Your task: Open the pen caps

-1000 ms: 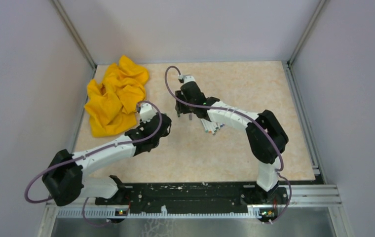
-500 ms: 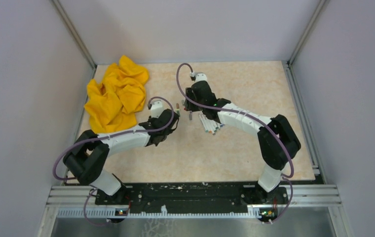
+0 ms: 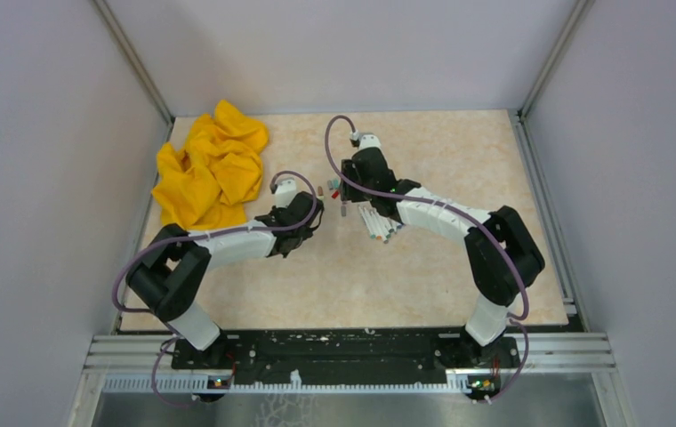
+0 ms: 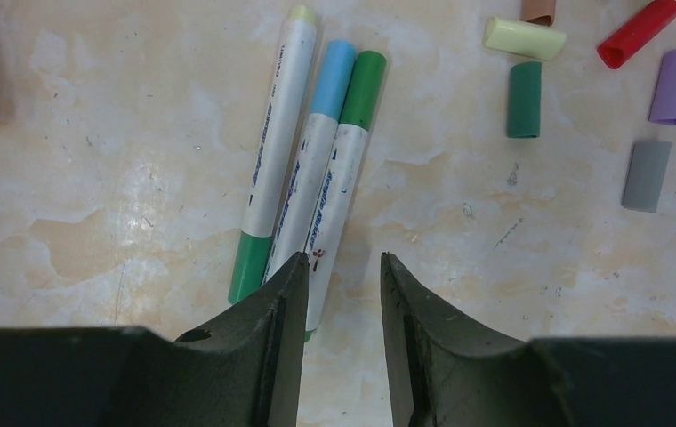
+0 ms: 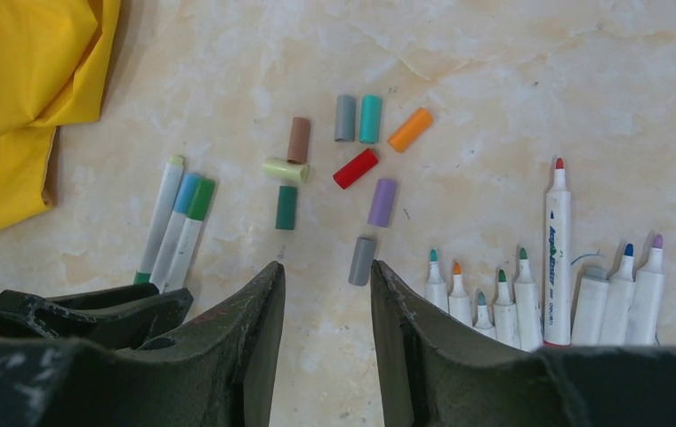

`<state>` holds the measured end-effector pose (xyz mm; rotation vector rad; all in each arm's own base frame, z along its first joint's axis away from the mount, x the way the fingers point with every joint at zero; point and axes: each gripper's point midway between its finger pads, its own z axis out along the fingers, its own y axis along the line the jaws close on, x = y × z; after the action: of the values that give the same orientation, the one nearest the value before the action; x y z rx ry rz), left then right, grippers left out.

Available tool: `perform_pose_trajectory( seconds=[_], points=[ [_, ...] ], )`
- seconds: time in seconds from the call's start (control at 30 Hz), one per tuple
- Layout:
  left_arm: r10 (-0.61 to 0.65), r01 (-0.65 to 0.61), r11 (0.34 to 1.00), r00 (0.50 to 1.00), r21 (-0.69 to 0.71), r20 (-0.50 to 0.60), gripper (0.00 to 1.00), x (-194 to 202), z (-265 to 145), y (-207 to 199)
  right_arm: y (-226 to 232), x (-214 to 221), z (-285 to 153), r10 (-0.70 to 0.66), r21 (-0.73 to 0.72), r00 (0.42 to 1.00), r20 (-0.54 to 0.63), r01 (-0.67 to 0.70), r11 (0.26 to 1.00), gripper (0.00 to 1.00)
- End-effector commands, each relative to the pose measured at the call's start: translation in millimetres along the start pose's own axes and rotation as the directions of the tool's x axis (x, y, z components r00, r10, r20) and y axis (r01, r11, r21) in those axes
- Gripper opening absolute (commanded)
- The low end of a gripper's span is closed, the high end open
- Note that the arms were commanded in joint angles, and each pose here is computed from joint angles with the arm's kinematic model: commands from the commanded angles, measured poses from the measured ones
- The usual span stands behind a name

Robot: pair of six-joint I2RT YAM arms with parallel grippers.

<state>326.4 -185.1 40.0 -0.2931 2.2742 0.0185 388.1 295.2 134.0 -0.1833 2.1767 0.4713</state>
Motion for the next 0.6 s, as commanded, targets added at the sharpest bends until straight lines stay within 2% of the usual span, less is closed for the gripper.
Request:
perform_pose_trajectory(
  seconds=[0.0,0.57],
  points=[
    [-0.012,0.012,1.0,1.0,0.025,0.01,0.41,-8,3,-9,8,-30,-16,0.021,-0.046,0.996,0.088,-0.017,0.999,0.4],
    [-0.016,0.017,0.999,0.999,0.028,-0.05,0.4,9,14,-5,1,-29,-15,0.034,-0.042,0.994,0.1,-0.029,0.999,0.4]
  ],
)
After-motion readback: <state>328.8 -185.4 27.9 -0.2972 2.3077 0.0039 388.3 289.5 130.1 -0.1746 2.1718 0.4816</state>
